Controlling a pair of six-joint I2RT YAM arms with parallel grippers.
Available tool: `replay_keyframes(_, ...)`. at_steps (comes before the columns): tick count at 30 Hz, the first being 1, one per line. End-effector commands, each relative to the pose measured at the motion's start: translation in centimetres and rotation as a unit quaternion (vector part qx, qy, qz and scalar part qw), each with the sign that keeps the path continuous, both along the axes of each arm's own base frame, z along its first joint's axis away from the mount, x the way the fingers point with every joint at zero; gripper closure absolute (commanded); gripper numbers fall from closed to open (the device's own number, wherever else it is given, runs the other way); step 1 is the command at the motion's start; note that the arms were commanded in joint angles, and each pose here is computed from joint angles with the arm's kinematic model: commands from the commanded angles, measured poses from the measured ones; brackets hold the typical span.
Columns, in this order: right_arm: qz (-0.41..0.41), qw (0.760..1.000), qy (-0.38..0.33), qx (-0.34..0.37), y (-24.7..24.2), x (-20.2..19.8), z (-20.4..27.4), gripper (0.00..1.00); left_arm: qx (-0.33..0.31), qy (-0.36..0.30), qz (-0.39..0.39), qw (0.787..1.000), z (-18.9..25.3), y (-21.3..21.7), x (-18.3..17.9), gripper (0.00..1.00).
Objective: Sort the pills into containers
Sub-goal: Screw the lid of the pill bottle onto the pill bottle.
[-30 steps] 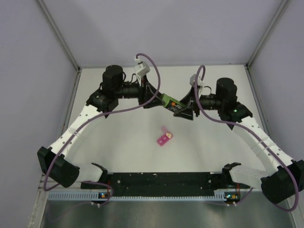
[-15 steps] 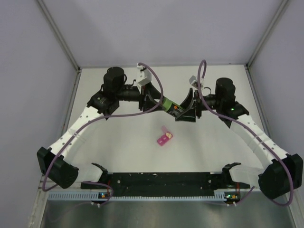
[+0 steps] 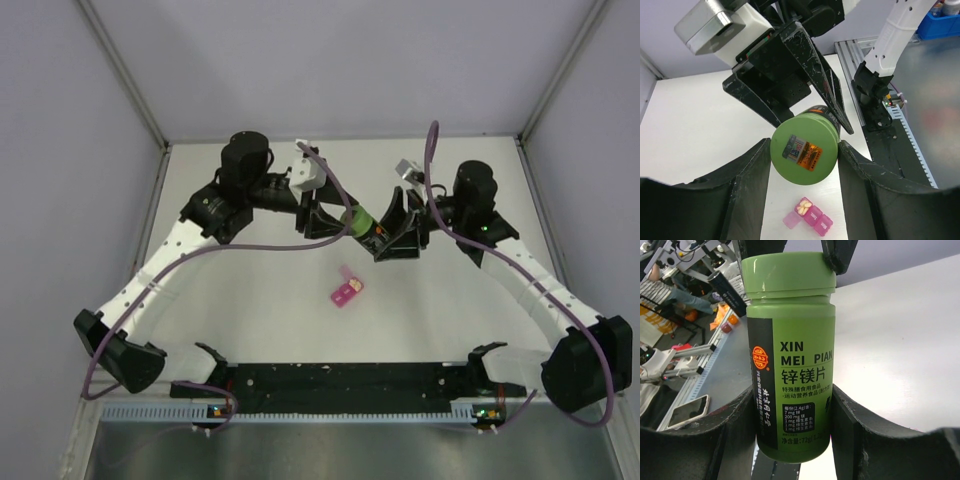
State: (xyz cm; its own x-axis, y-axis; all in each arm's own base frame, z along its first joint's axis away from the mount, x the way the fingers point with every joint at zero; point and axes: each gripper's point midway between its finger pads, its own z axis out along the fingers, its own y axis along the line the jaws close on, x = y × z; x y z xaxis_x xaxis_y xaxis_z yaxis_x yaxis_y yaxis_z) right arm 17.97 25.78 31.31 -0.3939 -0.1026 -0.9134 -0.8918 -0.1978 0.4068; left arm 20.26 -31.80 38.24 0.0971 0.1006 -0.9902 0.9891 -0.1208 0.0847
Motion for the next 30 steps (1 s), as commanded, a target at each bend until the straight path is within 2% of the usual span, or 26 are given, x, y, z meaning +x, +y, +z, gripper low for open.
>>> replay_keyframes(1,-0.016,0.997,-0.063,0.028,0.8,0.7,2.3,1.0,0.034,0.023,-0.068,0.997,-2.4,-2.2,-2.6,0.7)
replay_keyframes(9,-0.022,0.997,-0.075,0.03,0.6,0.5,2.6,1.0,0.042,0.019,-0.076,0.996,-2.9,-3.1,-2.5,0.7)
replay_keyframes(12,-0.042,0.995,-0.085,0.023,0.7,1.1,2.3,1.0,0.042,0.012,-0.066,0.997,-2.5,-3.1,-2.3,0.58)
replay_keyframes(16,-0.057,0.994,-0.091,0.02,0.6,1.4,2.3,1.0,0.043,0.015,-0.049,0.998,-2.3,-3.0,-1.9,0.36)
replay_keyframes(23,-0.073,0.992,-0.103,0.014,0.4,1.5,2.2,1.0,0.039,0.025,-0.032,0.998,-2.0,-3.0,-1.3,0.08)
replay_keyframes(25,-0.077,0.991,-0.105,0.011,0.4,1.6,2.1,1.0,0.033,0.034,-0.027,0.999,-1.7,-2.9,-1.0,0.02)
replay_keyframes(30,-0.093,0.988,-0.12,0.005,0.2,1.9,1.9,1.0,0.014,0.05,-0.011,0.999,-0.6,-2.5,-0.4,0.01)
